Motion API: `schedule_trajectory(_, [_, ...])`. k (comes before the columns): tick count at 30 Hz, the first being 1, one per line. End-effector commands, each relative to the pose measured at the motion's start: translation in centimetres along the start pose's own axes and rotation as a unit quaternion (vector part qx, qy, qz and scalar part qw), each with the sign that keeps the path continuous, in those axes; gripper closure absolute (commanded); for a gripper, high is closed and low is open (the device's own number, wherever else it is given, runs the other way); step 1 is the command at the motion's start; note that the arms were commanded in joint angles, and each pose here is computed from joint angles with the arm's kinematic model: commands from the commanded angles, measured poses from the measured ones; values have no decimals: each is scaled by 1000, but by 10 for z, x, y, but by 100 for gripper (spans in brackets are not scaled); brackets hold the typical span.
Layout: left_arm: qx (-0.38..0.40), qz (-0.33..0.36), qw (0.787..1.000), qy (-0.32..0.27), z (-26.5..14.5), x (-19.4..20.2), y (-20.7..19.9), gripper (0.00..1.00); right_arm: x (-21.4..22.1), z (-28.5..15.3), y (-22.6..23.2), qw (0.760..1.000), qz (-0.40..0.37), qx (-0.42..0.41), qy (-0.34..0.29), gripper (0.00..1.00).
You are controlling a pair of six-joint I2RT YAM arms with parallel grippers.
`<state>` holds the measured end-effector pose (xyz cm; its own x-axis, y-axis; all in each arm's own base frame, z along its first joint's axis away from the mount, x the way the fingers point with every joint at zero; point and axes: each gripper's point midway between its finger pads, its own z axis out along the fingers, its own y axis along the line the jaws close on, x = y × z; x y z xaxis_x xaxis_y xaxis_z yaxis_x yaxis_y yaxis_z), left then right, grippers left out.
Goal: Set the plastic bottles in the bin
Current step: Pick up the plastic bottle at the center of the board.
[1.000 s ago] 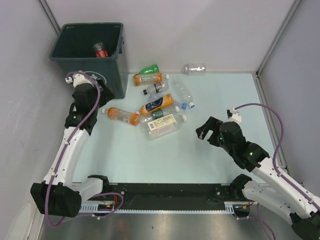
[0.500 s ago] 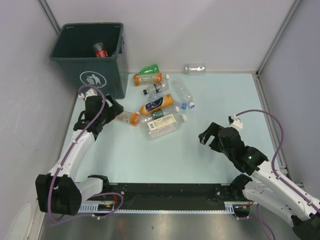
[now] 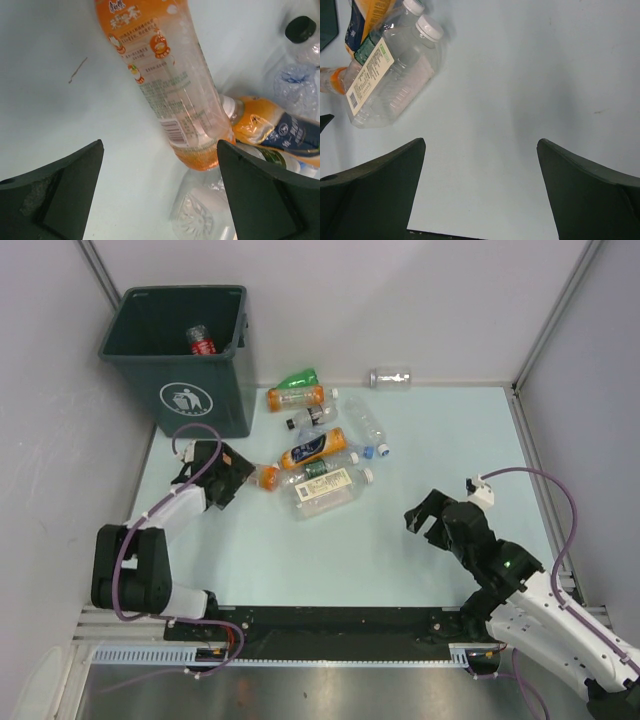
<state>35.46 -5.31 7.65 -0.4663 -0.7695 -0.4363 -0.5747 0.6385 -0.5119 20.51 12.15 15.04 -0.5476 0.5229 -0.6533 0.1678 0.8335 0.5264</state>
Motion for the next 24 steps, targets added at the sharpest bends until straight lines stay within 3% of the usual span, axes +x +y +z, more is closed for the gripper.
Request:
schedule_trajectory(1, [17, -46, 998, -40, 14, -25, -24, 0, -4, -2, -10, 1000, 10, 19, -14, 0])
schedule_trajectory(10, [-10, -57, 996, -71, 47, -42, -24, 1, -4, -6, -13, 1000, 12, 11, -18, 0])
schedule_trajectory(17, [-40, -60, 996, -51, 71, -37, -12, 3, -6, -11, -17, 999, 20, 15, -23, 1])
schedule_trajectory(24, [-31, -49, 996, -70, 65, -45, -8, 29, -5, -12, -20, 999, 25, 19, -22, 0])
